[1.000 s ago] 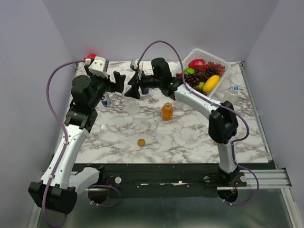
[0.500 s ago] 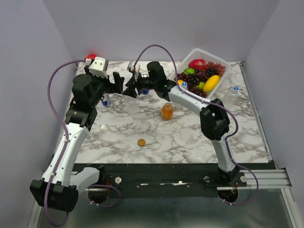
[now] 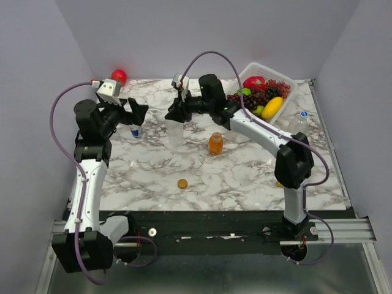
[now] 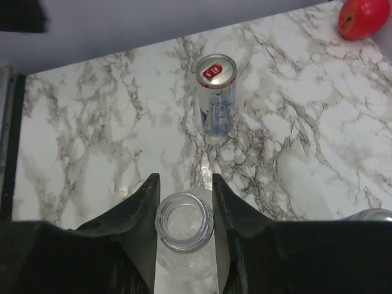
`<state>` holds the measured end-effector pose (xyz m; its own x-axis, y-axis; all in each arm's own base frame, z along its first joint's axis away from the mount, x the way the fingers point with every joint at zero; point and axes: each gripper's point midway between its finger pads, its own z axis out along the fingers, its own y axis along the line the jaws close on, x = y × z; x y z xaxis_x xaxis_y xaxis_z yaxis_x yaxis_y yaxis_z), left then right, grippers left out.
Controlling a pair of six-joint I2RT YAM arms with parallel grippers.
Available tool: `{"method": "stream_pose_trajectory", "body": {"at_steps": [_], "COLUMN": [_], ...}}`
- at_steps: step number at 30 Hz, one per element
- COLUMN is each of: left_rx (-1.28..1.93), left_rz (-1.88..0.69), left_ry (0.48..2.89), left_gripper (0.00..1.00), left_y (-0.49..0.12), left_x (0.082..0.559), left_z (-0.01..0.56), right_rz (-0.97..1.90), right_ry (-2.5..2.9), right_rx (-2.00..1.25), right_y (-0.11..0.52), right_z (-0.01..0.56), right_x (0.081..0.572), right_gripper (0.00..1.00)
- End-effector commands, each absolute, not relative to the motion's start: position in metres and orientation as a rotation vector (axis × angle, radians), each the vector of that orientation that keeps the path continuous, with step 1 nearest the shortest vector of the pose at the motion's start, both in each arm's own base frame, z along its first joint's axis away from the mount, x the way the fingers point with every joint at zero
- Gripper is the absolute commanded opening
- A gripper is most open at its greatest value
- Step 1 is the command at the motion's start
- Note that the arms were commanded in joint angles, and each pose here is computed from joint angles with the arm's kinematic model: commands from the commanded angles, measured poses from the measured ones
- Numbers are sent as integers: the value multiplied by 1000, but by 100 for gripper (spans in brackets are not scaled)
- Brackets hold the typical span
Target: Screw on the bottle caps
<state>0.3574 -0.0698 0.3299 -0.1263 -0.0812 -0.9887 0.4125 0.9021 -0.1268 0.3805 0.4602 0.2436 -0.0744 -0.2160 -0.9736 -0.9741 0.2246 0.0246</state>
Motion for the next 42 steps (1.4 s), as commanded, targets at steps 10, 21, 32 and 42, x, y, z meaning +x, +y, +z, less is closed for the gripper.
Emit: {"method": "stream_pose_trajectory", "body": {"at_steps": [10, 21, 32, 42], "left_rx": [900, 903, 873, 984], "left_rz": [-758, -941, -1068, -1223], "left_ry": [1561, 1479, 1485, 1439], "left_gripper": [98, 99, 99, 95], "left_y": [-115, -173, -199, -222], "left_x": [280, 279, 287, 267], "left_z": [287, 283, 275, 278], "right_rz": [1040, 1205, 1297, 1277], "right_ry": [1339, 1345, 1308, 1302], "right_rx": [-1222, -1250, -1270, -1257], "right_y": [377, 374, 387, 400], "right_z": [410, 427, 431, 430], "right_x": [303, 283, 269, 278], "right_gripper": [2, 2, 2, 2]}}
